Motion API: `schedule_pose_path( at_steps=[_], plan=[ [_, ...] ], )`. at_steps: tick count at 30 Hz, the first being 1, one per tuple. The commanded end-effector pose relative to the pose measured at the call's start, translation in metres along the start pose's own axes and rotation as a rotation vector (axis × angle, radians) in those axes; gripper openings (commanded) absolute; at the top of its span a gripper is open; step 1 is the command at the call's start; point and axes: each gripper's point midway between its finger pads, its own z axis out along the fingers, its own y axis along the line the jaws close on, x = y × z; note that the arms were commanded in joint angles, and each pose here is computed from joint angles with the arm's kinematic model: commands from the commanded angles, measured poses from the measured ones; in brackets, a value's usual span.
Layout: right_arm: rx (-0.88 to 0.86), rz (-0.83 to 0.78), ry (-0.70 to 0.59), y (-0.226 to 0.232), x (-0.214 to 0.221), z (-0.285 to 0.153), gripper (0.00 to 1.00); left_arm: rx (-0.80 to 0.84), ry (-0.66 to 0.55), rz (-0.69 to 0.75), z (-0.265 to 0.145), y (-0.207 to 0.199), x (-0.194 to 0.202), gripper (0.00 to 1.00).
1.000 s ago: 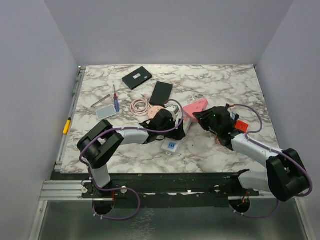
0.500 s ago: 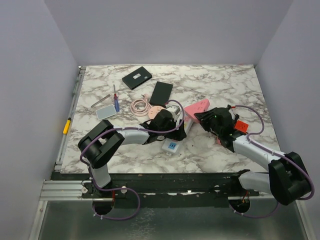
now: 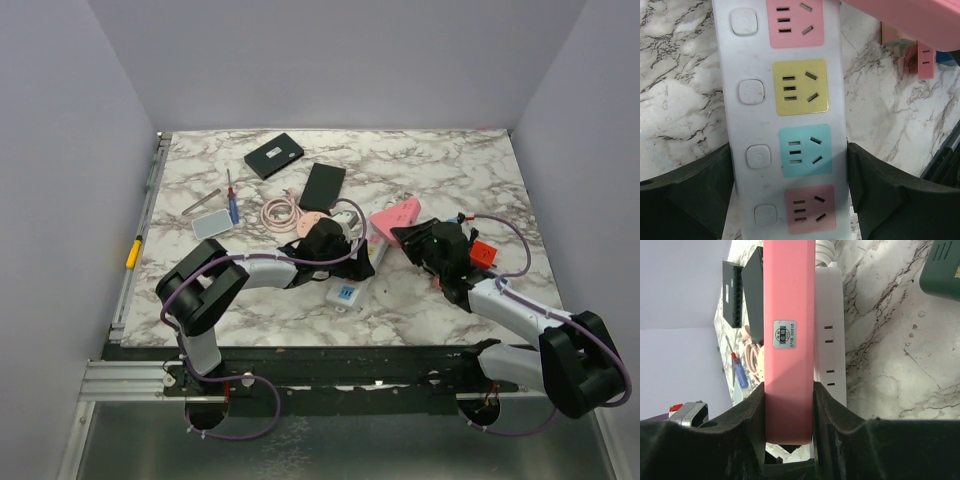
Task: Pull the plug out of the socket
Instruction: Remove the socket from the socket.
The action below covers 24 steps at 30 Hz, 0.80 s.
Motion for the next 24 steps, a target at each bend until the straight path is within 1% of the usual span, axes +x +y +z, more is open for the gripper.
schedule_pose_path(
  at_steps=[1,13,24],
  plan=[
    [-0.179,0.036,-0.154,0.049,-0.038,-0.007,0.0,-0.146,0.304,-0.135,-0.012,0.047,0.095,0.0],
    [-0.197,0.029,-0.146,0.052,-0.036,-0.006,0.0,-0.114,0.297,-0.164,-0.012,0.044,0.094,0.0],
    [-0.21,0.024,-0.14,0.058,-0.036,-0.005,0.0,-0.192,0.316,-0.125,-0.015,0.064,0.105,0.0]
  ],
)
